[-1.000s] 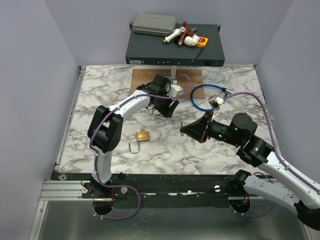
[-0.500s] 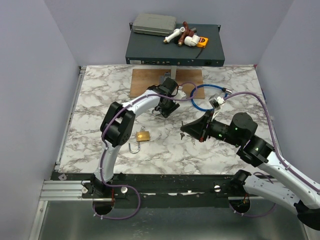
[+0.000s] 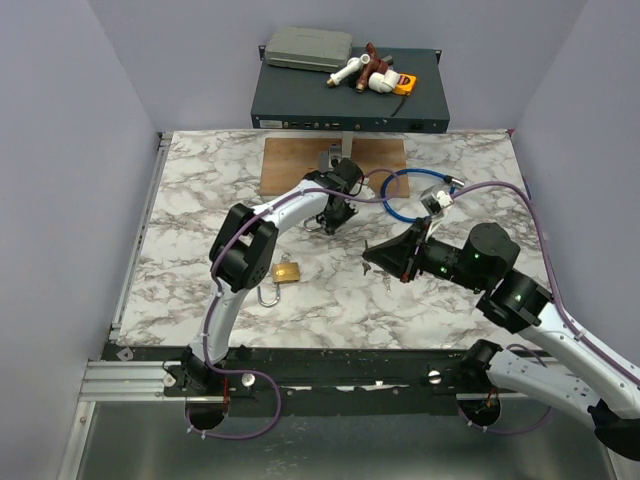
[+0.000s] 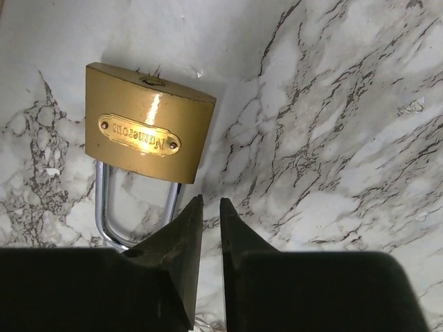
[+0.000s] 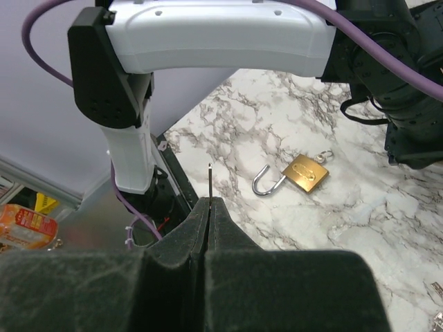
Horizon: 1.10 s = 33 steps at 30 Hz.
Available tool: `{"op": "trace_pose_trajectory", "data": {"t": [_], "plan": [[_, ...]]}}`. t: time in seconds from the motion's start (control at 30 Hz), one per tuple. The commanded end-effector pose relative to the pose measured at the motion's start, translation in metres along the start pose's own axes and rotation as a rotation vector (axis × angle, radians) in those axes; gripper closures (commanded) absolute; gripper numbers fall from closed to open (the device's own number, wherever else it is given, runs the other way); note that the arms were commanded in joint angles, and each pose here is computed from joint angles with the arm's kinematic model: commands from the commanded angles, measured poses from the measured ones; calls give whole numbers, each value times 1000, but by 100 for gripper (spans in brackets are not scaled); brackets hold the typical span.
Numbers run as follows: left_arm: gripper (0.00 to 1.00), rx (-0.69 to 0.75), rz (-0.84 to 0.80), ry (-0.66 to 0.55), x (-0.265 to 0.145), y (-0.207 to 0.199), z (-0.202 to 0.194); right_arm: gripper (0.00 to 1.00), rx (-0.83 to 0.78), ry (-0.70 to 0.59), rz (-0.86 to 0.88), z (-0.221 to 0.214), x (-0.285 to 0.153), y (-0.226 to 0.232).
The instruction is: Unlock with the key
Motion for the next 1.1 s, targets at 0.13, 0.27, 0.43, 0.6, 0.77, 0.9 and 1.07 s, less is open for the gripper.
{"op": "trace_pose_trajectory", "data": {"t": [0.13, 0.27, 0.43, 0.6, 0.77, 0.9, 1.07], "plan": [[68, 4, 31, 46, -6, 1, -11, 99, -34, -13, -11, 12, -4, 1], [76, 22, 87, -39, -25, 5, -12, 99, -38, -7, -18, 9, -4, -1], [100, 55, 157, -100, -40, 15, -3, 99, -36, -1, -12, 5, 0, -2], [100, 77, 180, -105, -38, 19, 8, 99, -32, -1, -10, 2, 0, -3], [100, 147, 284, -75, -24, 33, 16, 99, -30, -5, -16, 0, -1, -4], [100, 222, 348, -22, -4, 36, 11, 99, -35, -12, -15, 2, -2, -3], [100, 308, 384, 0, 6, 30, 5, 99, -40, -20, -16, 3, -4, -3]]}}
Point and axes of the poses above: each gripper's point midway between its finger pads, its own x axis out along the fingers, its own y axis along the line the jaws close on, z = x × y, the point moved 3 cm from there along -x, back along the fingers, and after that the axes turned 9 degrees about -x, right-handed, at the moved point
